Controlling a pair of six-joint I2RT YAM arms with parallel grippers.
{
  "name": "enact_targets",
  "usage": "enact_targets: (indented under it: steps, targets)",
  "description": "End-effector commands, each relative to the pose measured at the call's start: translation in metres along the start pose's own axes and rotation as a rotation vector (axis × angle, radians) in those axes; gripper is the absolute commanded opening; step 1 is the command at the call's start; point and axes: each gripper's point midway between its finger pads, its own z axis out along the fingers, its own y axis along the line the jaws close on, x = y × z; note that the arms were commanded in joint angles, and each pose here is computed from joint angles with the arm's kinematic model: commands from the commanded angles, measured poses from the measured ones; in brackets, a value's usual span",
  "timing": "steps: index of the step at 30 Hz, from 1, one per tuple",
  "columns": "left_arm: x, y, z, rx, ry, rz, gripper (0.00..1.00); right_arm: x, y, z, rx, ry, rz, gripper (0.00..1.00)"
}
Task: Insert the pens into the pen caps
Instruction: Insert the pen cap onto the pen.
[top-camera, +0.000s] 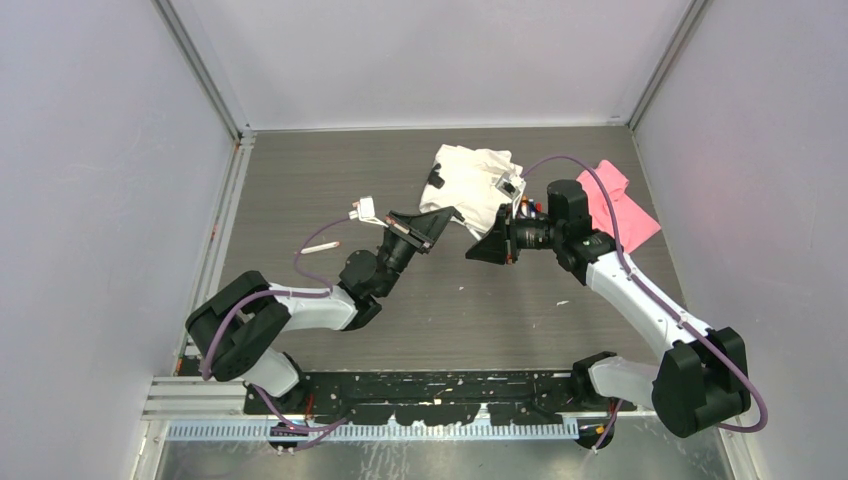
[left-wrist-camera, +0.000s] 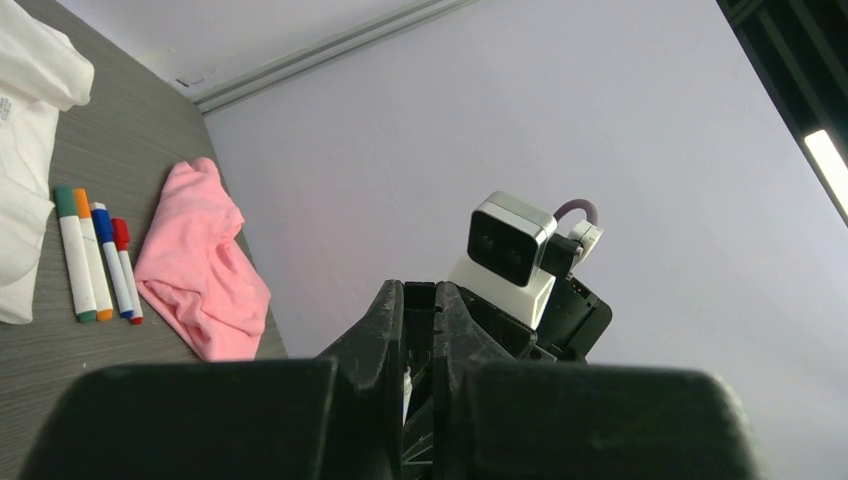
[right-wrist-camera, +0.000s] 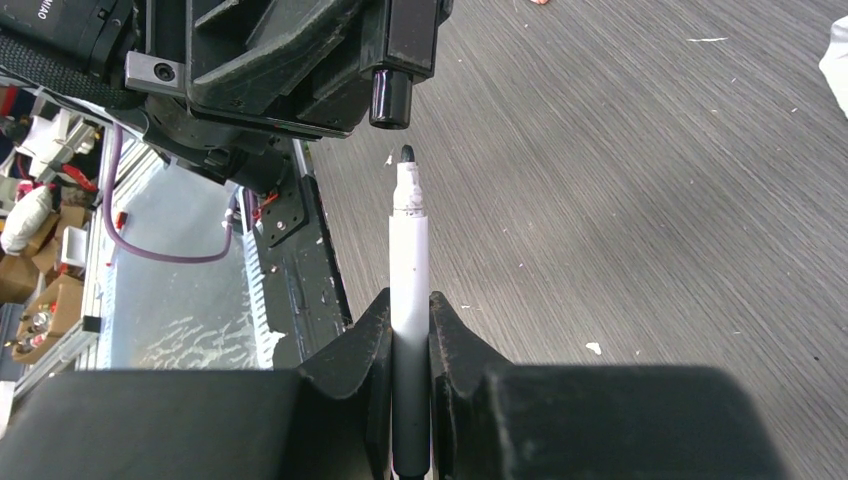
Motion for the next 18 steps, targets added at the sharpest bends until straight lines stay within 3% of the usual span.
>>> enact_targets:
  steps: [1,18]
  targets:
    - [-0.0069,-0.0169,0.0025,0.057,-0.033,0.008,0.01,-0.0108,0.0030,0.0001,0.003,-0.030,-0.031,0.01]
    - [-0.0052,-0.0119,0.0040,0.046,-0.033,0.012,0.01,-0.0137,0.0066,-0.0002,-0.011,-0.043,-0.028,0.01]
